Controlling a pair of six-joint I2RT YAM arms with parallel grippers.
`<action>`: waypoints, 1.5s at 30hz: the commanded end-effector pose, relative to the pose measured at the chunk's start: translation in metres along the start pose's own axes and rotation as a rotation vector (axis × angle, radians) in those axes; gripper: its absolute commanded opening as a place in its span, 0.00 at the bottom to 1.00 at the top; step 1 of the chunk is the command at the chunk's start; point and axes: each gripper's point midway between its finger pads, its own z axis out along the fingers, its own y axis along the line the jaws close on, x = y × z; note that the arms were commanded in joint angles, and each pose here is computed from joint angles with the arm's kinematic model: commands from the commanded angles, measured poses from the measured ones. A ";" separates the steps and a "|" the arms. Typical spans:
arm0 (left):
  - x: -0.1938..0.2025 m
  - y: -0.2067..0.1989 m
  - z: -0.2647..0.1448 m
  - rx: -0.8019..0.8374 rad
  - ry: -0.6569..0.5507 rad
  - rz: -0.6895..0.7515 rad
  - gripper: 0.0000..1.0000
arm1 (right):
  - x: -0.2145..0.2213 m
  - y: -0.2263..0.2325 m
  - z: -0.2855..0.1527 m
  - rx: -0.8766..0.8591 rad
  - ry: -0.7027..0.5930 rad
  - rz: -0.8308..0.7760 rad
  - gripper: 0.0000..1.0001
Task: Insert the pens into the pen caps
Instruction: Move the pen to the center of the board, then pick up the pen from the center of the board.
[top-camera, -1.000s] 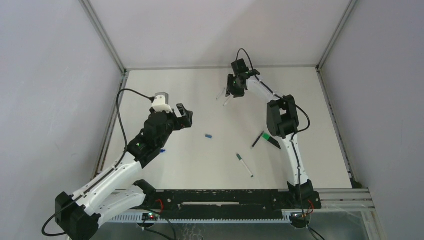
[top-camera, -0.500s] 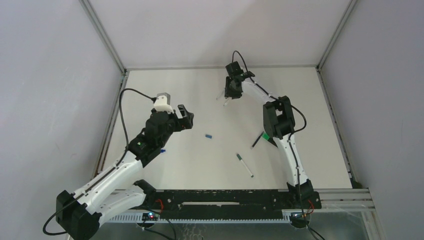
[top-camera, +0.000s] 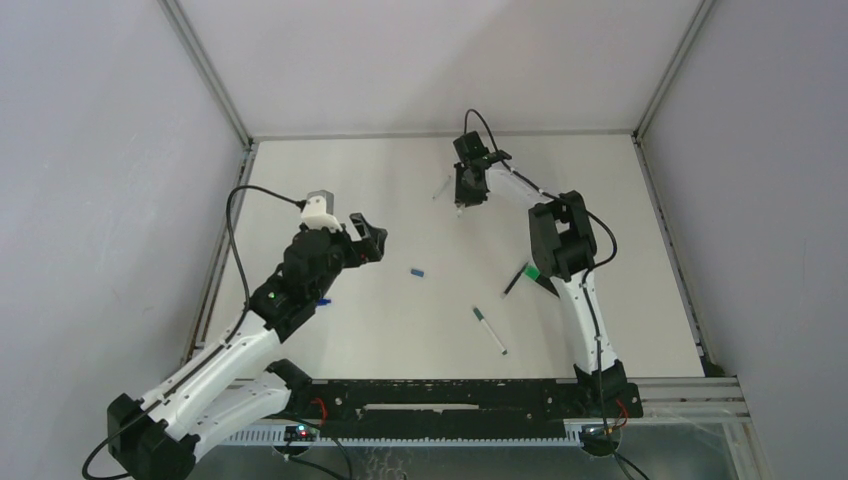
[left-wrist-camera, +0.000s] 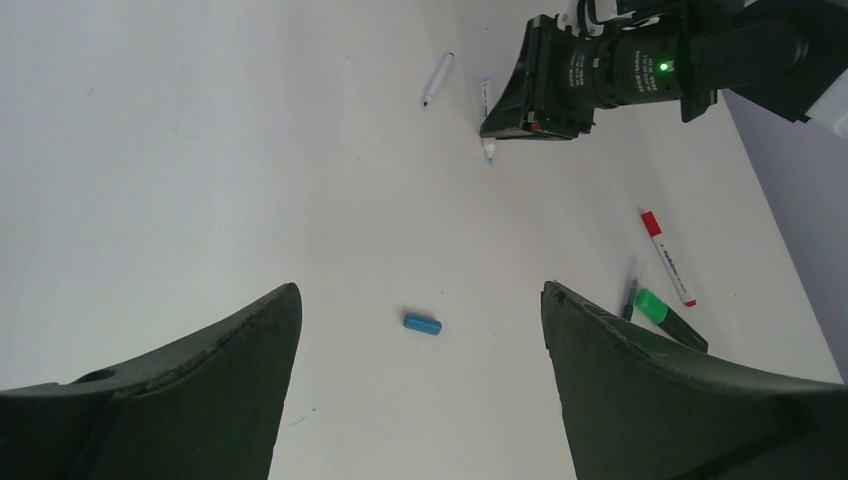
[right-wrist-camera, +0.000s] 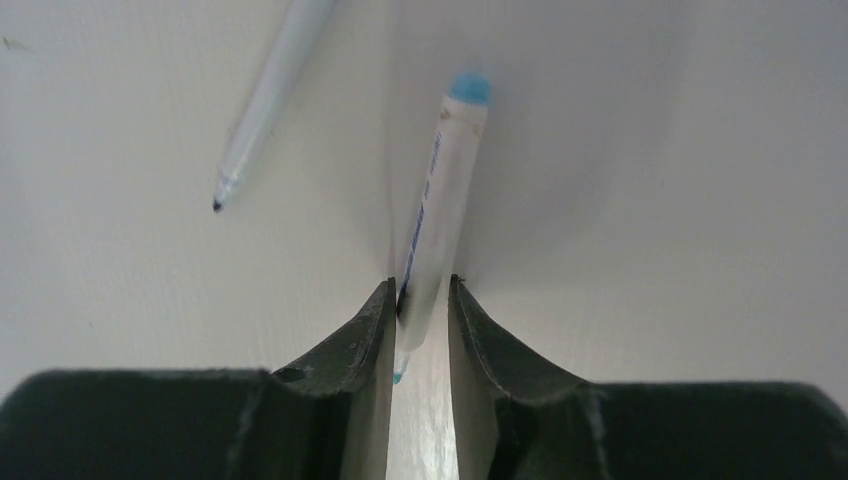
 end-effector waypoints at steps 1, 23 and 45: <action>0.007 -0.001 -0.006 0.034 0.004 -0.038 0.91 | 0.034 0.000 -0.018 -0.007 0.085 -0.056 0.30; 0.024 -0.010 -0.020 0.140 0.009 -0.177 0.87 | 0.144 0.051 -0.113 -0.233 0.108 -0.078 0.52; 0.021 -0.022 -0.010 0.195 -0.011 -0.167 0.85 | 0.017 0.056 -0.289 -0.880 -0.183 -0.920 0.59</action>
